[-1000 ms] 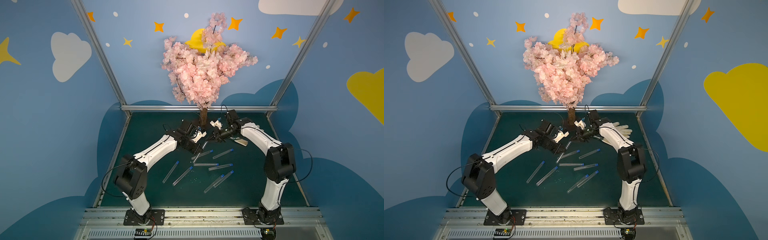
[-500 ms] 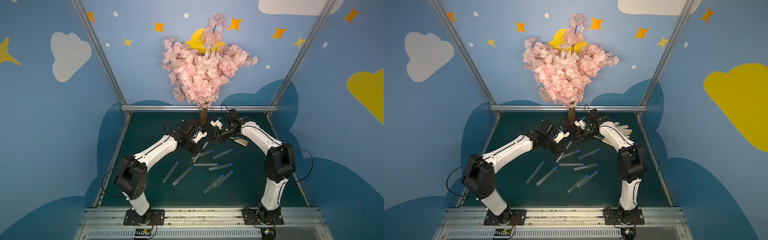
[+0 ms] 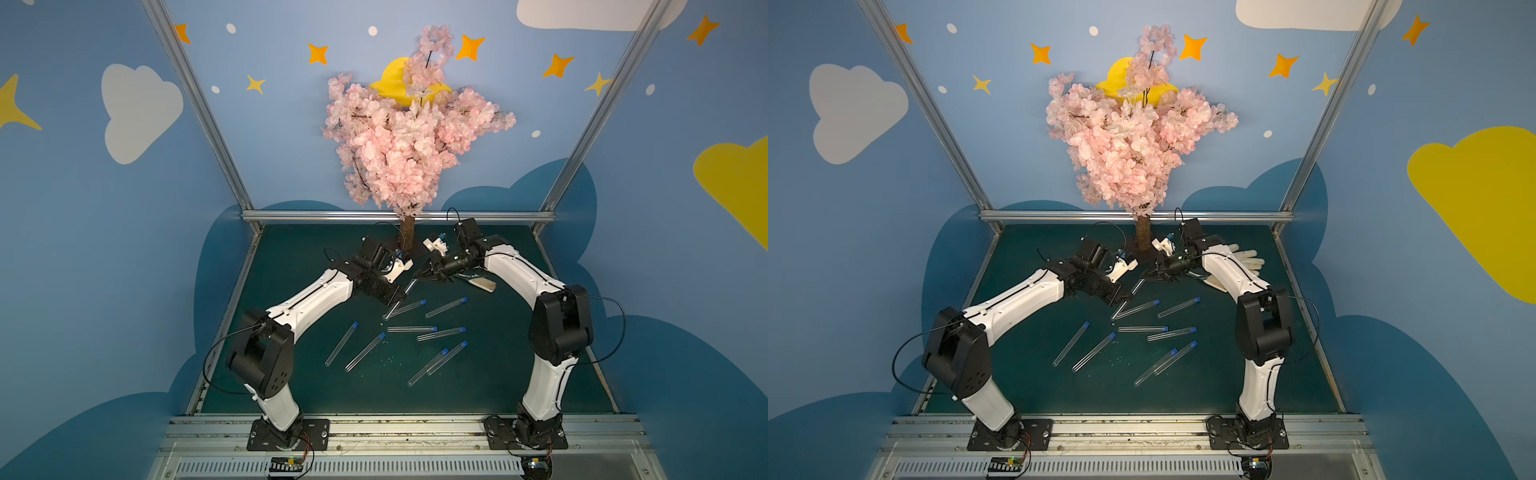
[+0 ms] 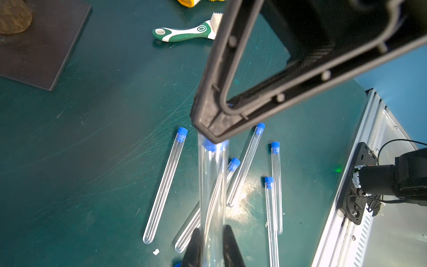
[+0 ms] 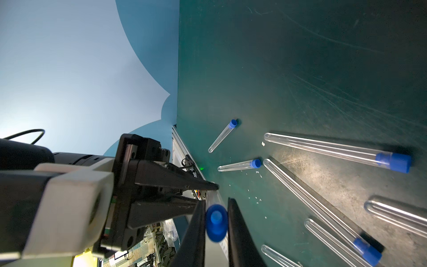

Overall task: Remove stoppers from test tubes
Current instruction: Open the stopper on the test tube, then place the test tube at the center of the board.

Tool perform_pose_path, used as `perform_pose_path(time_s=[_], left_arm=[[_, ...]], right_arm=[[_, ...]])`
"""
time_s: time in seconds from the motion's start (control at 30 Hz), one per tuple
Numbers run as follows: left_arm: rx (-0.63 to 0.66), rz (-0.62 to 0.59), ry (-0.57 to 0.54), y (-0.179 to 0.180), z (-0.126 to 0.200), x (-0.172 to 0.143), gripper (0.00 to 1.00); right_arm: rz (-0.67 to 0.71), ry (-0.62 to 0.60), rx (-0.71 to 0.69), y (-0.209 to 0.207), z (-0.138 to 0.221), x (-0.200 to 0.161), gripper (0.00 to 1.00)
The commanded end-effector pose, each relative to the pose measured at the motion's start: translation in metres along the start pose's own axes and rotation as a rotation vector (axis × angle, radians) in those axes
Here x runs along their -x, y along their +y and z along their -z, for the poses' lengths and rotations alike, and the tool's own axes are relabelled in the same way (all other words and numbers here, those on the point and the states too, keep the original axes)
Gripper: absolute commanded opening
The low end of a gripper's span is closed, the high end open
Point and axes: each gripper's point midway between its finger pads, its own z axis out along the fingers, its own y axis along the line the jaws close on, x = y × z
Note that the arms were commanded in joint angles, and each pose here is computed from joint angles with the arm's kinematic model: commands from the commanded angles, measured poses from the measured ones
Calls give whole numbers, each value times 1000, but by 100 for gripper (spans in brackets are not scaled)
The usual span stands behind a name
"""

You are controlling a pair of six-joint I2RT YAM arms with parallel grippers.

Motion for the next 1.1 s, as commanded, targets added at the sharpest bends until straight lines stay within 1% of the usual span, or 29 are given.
perform_pose_path(time_s=[0.0, 0.1, 0.2, 0.3, 0.4, 0.57, 0.63, 0.7, 0.8, 0.87, 1.07], left_arm=[[71, 118, 185, 21, 0, -53, 8], [70, 118, 186, 21, -1, -53, 8], [68, 119, 183, 21, -1, -52, 8], [72, 128, 182, 23, -1, -52, 8], [98, 171, 168, 32, 4, -54, 8], [200, 298, 175, 70, 22, -69, 9], [296, 357, 196, 97, 31, -80, 9], [386, 428, 213, 123, 40, -90, 10], [445, 539, 226, 152, 47, -103, 11], [485, 591, 240, 167, 50, -110, 11], [581, 688, 285, 198, 47, -127, 13]], right_arm=[[63, -110, 44, 16, 30, 23, 0], [65, -109, 69, 19, 30, 23, 0], [56, -104, 57, 15, 30, 23, 0], [42, -105, 19, 7, 31, 22, 0], [39, -90, -51, -4, 32, 18, 0], [34, -30, -201, -24, 35, 9, 0], [39, -13, -238, -28, 37, 7, 0], [44, -4, -254, -30, 38, 5, 0], [46, -1, -268, -32, 37, 5, 0], [42, -2, -278, -33, 36, 5, 0], [36, -16, -290, -35, 36, 5, 0]])
